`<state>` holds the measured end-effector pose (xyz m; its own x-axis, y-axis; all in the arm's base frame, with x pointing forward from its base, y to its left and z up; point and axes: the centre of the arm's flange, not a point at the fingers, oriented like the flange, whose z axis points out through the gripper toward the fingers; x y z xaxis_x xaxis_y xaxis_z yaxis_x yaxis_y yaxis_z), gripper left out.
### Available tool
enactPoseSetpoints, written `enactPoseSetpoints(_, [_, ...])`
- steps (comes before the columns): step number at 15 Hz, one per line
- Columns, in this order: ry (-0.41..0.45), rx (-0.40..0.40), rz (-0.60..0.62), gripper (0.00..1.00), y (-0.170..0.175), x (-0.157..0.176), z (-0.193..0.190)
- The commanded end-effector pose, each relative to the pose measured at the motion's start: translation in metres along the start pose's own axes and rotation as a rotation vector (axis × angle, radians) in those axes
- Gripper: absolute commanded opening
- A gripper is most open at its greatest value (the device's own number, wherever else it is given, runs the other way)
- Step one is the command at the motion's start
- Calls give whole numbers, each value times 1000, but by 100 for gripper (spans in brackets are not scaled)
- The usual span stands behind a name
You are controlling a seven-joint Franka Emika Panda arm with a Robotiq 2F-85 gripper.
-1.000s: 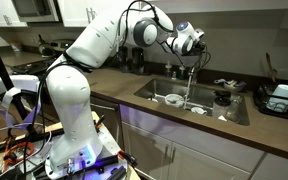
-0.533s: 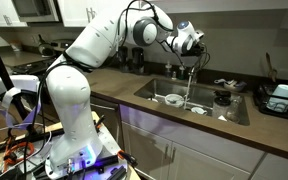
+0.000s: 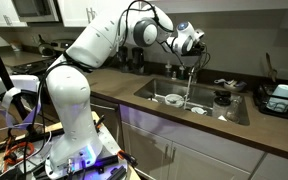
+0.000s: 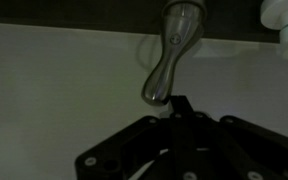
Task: Turn off the faucet of the sink.
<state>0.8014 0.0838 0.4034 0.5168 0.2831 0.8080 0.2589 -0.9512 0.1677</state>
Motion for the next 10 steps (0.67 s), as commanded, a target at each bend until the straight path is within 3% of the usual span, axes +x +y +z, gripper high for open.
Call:
enactPoseSetpoints(1, [49,-8,10,4,9,-4,-2])
enactPoseSetpoints(10, [71,-81,-52,4,12,1,5])
